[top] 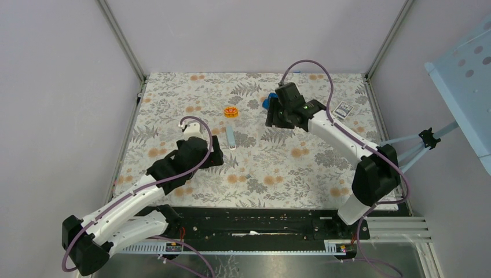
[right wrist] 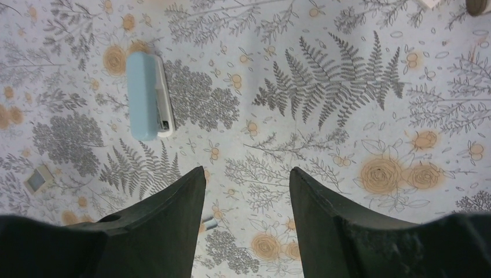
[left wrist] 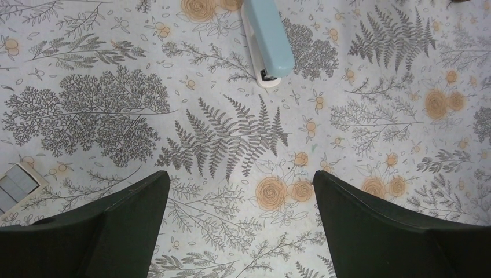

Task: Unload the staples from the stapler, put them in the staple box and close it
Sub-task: Place the stapler at the center of the board, then adjust the stapler at the center of the board.

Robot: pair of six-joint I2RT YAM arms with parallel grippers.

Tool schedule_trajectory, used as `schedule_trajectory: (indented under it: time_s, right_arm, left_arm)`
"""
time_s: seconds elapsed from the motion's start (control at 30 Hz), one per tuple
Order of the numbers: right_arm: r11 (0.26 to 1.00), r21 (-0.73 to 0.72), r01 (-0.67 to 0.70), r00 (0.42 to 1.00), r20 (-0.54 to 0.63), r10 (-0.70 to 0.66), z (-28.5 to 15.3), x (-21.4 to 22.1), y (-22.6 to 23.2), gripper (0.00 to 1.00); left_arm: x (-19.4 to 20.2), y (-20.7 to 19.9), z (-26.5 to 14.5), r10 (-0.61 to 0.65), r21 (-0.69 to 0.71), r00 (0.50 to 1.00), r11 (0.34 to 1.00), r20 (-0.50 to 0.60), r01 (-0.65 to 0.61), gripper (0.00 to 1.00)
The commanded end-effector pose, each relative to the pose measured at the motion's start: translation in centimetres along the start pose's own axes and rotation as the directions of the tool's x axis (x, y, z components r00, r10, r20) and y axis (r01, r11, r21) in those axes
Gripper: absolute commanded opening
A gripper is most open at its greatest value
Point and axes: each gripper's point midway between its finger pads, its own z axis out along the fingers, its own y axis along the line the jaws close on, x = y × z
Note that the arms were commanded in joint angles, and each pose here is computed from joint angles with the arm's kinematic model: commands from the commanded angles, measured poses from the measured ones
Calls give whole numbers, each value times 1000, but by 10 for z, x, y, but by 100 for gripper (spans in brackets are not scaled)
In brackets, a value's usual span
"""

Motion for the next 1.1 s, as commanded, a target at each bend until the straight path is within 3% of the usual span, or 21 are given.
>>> schedule_trajectory:
  time_s: [0.0,0.3,0.47,0.8,0.93,1.07]
  right_arm:
    - [999,-51,1,1000,29,0,-9,8,-2,63]
    - [977,-206,-59,994,73,76,-33,29,6,64]
    - [963,-258,-79,986,124,114,-36,34,4,65]
    - [961,-275,15,982,183,36,-22,39,0,66]
    - [890,-436,133,968,249,-23,-10,43,26,65]
    - [749,-610,259,959,255,-124,6,58,62,63]
  left_arm:
    - [-30,-14,-1,-78,47,991,996,107,73,99]
    - [-47,-23,9,-264,23,953,964,145,264,99]
    - [-57,-31,15,-244,13,958,969,150,245,99]
    - [-67,-29,7,-250,36,952,968,174,247,99]
    - [-63,-17,-2,-218,32,959,976,181,216,99]
    - [-60,-4,-8,-188,16,962,982,197,188,99]
